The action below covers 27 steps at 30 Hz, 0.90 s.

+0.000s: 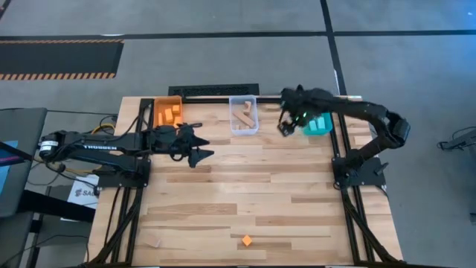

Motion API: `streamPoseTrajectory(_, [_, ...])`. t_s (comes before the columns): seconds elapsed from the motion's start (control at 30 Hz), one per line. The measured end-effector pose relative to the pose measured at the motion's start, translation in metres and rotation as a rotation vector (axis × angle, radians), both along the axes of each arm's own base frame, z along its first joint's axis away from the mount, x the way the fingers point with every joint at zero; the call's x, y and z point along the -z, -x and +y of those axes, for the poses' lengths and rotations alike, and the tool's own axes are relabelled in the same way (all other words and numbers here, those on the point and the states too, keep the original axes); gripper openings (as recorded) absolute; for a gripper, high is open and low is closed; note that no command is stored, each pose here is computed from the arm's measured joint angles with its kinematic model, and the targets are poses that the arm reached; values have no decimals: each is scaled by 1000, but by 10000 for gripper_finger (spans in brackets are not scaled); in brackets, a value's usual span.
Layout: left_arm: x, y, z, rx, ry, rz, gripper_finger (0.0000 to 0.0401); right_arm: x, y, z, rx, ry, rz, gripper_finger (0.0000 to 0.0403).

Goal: Sort & place blocks by color
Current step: Put the orange square block into the orange bin

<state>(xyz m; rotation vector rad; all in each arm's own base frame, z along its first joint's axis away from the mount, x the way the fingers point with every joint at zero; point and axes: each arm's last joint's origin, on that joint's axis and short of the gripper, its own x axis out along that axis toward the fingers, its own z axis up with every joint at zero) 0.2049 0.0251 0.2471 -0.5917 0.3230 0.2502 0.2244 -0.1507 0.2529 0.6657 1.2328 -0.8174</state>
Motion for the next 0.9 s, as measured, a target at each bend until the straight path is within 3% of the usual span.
streamPoseTrajectory(0.3, [13,5,-24,131,-11,156,303,-2,-53,134,-246,-40,-116,303])
streamPoseTrajectory(0.67, [22,13,-54,294,-70,261,303,-14,-76,281,-480,-100,-695,303])
streamPoseTrajectory(0.9, [22,14,-61,341,-92,264,303,29,-85,358,-761,-108,-759,303])
